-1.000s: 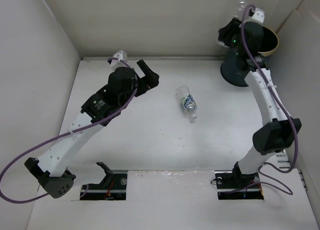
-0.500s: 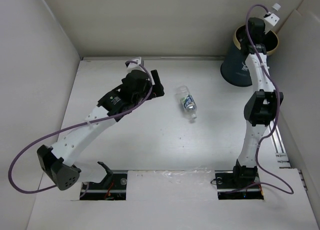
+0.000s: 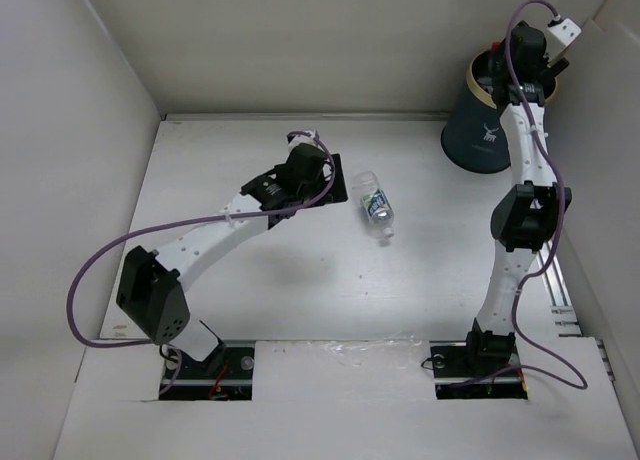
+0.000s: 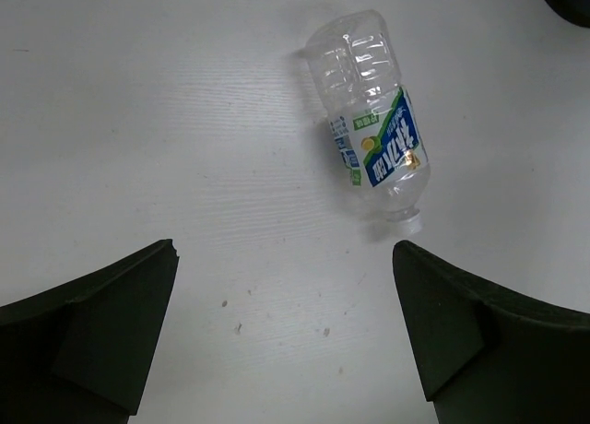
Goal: Put the plastic bottles in the bin
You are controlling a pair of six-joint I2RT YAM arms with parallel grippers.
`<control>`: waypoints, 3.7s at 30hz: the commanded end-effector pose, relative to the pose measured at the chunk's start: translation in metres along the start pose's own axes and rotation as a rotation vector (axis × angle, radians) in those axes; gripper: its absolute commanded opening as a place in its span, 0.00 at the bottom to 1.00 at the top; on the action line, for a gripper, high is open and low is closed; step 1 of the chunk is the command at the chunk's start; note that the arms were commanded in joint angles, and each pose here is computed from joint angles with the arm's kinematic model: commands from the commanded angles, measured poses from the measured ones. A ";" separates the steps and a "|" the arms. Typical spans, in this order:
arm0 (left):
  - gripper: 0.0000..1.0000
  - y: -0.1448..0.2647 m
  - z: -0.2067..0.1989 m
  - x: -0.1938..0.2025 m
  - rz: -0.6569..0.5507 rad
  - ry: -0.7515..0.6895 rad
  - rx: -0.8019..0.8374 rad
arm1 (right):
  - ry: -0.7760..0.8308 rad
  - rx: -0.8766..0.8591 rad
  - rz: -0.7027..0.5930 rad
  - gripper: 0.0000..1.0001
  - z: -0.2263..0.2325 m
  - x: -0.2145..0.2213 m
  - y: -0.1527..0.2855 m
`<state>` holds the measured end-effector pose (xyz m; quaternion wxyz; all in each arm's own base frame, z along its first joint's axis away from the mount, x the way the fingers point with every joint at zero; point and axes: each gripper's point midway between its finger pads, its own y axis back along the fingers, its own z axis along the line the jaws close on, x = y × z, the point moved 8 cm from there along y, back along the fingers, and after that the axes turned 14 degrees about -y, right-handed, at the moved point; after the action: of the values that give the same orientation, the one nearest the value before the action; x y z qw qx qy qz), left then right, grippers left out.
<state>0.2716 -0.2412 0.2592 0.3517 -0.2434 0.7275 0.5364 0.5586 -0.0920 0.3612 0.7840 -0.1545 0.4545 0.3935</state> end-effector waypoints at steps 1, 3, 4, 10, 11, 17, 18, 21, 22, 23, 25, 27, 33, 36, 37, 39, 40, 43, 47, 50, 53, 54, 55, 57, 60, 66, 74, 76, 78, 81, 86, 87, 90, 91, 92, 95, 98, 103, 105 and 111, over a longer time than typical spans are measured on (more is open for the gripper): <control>0.99 -0.005 -0.013 -0.019 -0.044 0.034 0.064 | -0.009 0.028 -0.052 1.00 0.001 -0.016 0.002; 0.99 -0.016 -0.022 -0.022 -0.034 0.071 0.090 | -0.047 0.038 -0.040 1.00 0.001 -0.017 0.005; 0.99 -0.020 -0.024 -0.022 -0.028 0.086 0.088 | -0.044 0.056 -0.023 1.00 0.001 -0.015 0.012; 0.99 -0.055 -0.052 -0.023 0.039 0.157 0.211 | -0.090 -0.144 0.232 1.00 0.022 -0.004 0.090; 0.99 -0.060 -0.054 -0.024 0.043 0.166 0.209 | -0.121 -0.210 0.251 1.00 0.030 0.001 0.105; 0.99 -0.102 -0.072 -0.018 0.107 0.227 0.186 | -0.100 -0.334 0.488 1.00 0.003 0.039 0.183; 0.99 -0.108 -0.074 -0.019 0.107 0.227 0.186 | -0.078 -0.340 0.533 1.00 -0.005 0.055 0.195; 0.99 -0.133 -0.089 -0.013 0.147 0.203 0.150 | -0.067 -0.380 0.516 1.00 -0.014 0.046 0.222; 0.99 -0.148 -0.088 -0.004 0.173 0.196 0.123 | -0.064 -0.389 0.524 1.00 -0.023 0.045 0.235; 0.99 -0.151 -0.091 -0.010 0.164 0.197 0.116 | -0.065 -0.390 0.522 1.00 -0.028 0.042 0.240; 0.99 -0.161 -0.090 -0.009 0.163 0.203 0.083 | -0.069 -0.446 0.559 1.00 -0.035 0.047 0.258; 0.99 -0.175 -0.089 -0.005 0.180 0.203 0.024 | -0.089 -0.491 0.548 1.00 -0.040 0.033 0.276; 0.99 -0.206 -0.089 0.012 0.257 0.216 -0.060 | -0.141 -0.579 0.502 1.00 -0.054 -0.004 0.309; 0.90 -0.215 -0.087 0.022 0.271 0.227 -0.083 | -0.151 -0.637 0.498 1.00 -0.057 -0.019 0.323; 0.79 -0.219 -0.085 0.027 0.282 0.224 -0.091 | -0.150 -0.651 0.511 1.00 -0.056 -0.019 0.325; 0.69 -0.225 -0.079 0.030 0.290 0.228 -0.105 | -0.128 -0.663 0.547 1.00 -0.062 -0.015 0.330; 0.63 -0.228 -0.078 0.034 0.298 0.226 -0.111 | -0.118 -0.685 0.555 1.00 -0.062 -0.017 0.336; 0.21 -0.231 -0.071 0.039 0.312 0.228 -0.128 | -0.092 -0.706 0.596 1.00 -0.070 -0.003 0.346; 0.00 -0.206 -0.066 0.023 0.256 0.240 -0.084 | -0.069 -0.745 0.680 1.00 -0.080 0.024 0.351; 0.00 -0.177 -0.067 0.004 0.179 0.207 -0.001 | -0.042 -0.837 0.805 1.00 -0.087 0.053 0.357; 0.00 -0.133 -0.074 -0.028 0.060 0.176 0.142 | -0.073 -0.933 0.888 1.00 -0.090 0.072 0.365; 0.00 -0.112 -0.077 -0.045 0.006 0.173 0.196 | -0.079 -0.942 0.907 1.00 -0.089 0.078 0.366; 0.00 -0.100 -0.080 -0.052 -0.003 0.166 0.235 | -0.083 -0.950 0.900 1.00 -0.089 0.079 0.365; 0.00 -0.087 -0.083 -0.057 -0.001 0.150 0.281 | -0.077 -0.985 0.930 1.00 -0.082 0.089 0.369; 0.00 -0.061 -0.089 -0.073 -0.006 0.139 0.356 | -0.103 -1.038 1.006 1.00 -0.076 0.101 0.373; 0.00 -0.025 -0.095 -0.087 -0.060 0.135 0.494 | -0.142 -1.080 1.056 1.00 -0.060 0.113 0.374; 0.00 0.001 -0.099 -0.089 -0.051 0.139 0.599 | -0.178 -1.173 1.096 0.93 -0.043 0.137 0.375; 0.00 0.005 -0.099 -0.091 -0.060 0.139 0.603 | -0.184 -1.178 1.109 0.74 -0.041 0.143 0.377; 0.10 0.003 -0.098 -0.088 -0.051 0.139 0.599 | -0.195 -1.206 1.084 0.37 -0.037 0.139 0.377; 0.72 0.006 -0.097 -0.091 -0.066 0.142 0.591 | -0.208 -1.183 1.063 0.05 -0.037 0.138 0.378; 1.00 0.030 -0.085 -0.115 -0.165 0.193 0.463 | -0.181 -1.140 1.004 0.00 -0.034 0.129 0.370; 1.00 0.037 -0.081 -0.122 -0.187 0.213 0.425 | -0.177 -1.103 0.973 0.00 -0.034 0.126 0.360; 1.00 0.074 -0.062 -0.145 -0.291 0.310 0.282 | -0.175 -1.056 0.934 0.00 -0.030 0.116 0.338; 1.00 0.086 -0.058 -0.150 -0.327 0.332 0.270 | -0.184 -1.025 0.898 0.00 -0.031 0.106 0.323; 1.00 0.110 -0.050 -0.155 -0.378 0.347 0.274 | -0.199 -1.024 0.850 0.00 -0.024 0.094 0.313; 1.00 0.125 -0.038 -0.148 -0.412 0.339 0.245 | -0.250 -0.961 0.717 0.00 -0.012 0.051 0.274; 1.00 0.140 -0.025 -0.135 -0.408 0.311 0.221 | -0.271 -0.851 0.599 0.00 -0.011 0.021 0.229; 1.00 0.141 -0.016 -0.101 -0.356 0.237 0.256 | -0.329 -0.708 0.404 0.00 0.002 -0.021 0.157; 1.00 0.143 -0.019 -0.092 -0.322 0.195 0.292 | -0.382 -0.619 0.281 0.00 0.002 -0.042 0.134; 1.00 0.149 0.000 -0.060 -0.319 0.134 0.248 | -0.485 -0.398 0.087 0.00 0.001 -0.060 0.078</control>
<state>0.2155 -0.2112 0.3945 0.3842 -0.3456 0.7734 0.3672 0.4774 -0.0483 0.3980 0.7416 -0.2084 0.1920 0.6080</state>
